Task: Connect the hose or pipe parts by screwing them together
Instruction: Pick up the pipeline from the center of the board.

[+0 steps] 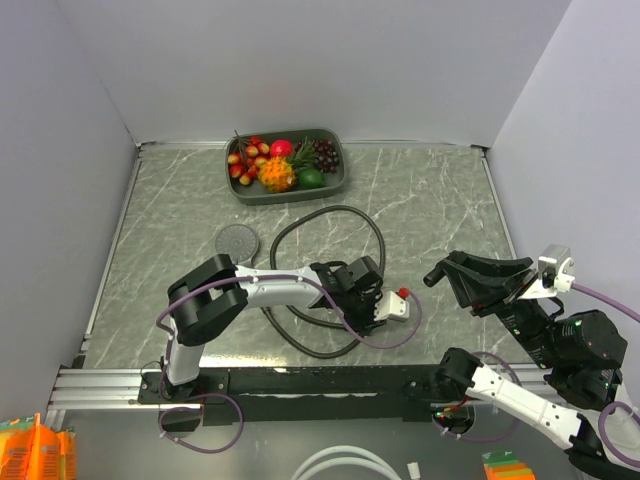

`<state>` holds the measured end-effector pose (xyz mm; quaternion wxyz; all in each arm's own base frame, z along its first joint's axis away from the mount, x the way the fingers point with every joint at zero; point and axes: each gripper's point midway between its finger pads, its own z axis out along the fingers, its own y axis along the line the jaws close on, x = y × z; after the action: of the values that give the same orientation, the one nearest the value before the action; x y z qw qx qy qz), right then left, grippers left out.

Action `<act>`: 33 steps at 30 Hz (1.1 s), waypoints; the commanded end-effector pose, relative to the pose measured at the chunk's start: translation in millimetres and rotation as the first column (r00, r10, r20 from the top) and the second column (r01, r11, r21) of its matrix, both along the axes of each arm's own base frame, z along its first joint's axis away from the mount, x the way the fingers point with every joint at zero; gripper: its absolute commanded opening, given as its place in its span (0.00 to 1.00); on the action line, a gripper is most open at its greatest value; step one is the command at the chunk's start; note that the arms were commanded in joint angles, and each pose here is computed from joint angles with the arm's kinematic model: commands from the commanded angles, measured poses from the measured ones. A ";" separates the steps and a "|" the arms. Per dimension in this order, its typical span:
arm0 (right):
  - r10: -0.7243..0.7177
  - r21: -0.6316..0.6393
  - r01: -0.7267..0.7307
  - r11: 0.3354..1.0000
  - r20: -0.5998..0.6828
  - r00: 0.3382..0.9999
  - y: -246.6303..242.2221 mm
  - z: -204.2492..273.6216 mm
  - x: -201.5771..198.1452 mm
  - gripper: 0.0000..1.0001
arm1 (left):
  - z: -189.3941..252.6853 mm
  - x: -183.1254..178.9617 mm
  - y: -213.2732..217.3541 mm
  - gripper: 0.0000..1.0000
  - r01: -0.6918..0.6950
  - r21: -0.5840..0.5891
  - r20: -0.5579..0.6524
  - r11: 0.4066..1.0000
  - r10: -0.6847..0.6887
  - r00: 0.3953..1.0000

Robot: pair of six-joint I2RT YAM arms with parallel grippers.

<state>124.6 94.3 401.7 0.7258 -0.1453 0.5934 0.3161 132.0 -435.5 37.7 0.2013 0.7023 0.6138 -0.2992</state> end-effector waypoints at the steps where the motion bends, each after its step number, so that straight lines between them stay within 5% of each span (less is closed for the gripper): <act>1: -0.002 0.055 0.001 0.998 0.033 0.999 -8.9 17.7 -5.9 0.00 | -2.8 -9.8 7.8 0.18 0.011 0.021 -0.011 1.000 -0.010 1.000; 10: -0.004 0.055 0.002 0.998 0.033 0.999 -9.0 18.1 -5.7 0.00 | 0.2 -13.3 14.4 0.01 0.003 0.025 0.000 1.000 -0.003 1.000; 14: -0.007 0.045 0.005 0.999 0.037 0.999 -7.0 19.5 -3.8 0.00 | 24.4 -9.3 6.5 0.01 -0.010 0.008 0.021 1.000 0.010 1.000; 21: 0.000 0.045 -0.003 0.999 0.068 0.998 -5.5 37.0 -4.7 0.00 | 155.7 11.6 0.8 0.01 -0.063 -0.156 0.079 0.986 0.076 0.994; 25: 0.009 0.029 -0.011 1.000 0.071 0.997 0.5 47.1 -2.4 0.00 | 260.9 -7.5 33.4 0.01 0.003 -0.384 0.191 0.923 0.076 0.979; 29: 0.030 0.040 -0.034 0.999 0.097 0.995 0.7 71.6 -7.4 0.00 | 283.7 -37.4 66.2 0.01 -0.053 -0.468 0.075 0.882 0.100 0.992; 30: 0.039 0.041 -0.044 0.998 0.104 0.994 1.6 76.1 -8.9 0.00 | 309.7 -48.5 81.6 0.01 -0.044 -0.563 0.075 0.825 0.105 0.992; 31: 0.074 0.024 -0.077 0.997 0.107 0.992 10.4 78.3 -10.0 0.00 | 290.2 -57.3 87.1 0.01 -0.063 -0.570 0.027 0.819 0.095 0.995; 33: 0.131 0.000 -0.132 0.991 0.115 0.985 20.2 86.4 -15.7 0.00 | 334.4 -73.0 100.8 0.01 -0.038 -0.729 0.026 0.684 0.082 0.996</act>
<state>121.0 103.1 453.3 0.7315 -0.1683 0.5747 0.3262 91.9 -350.1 362.3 0.4853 0.5995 0.4917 -0.4041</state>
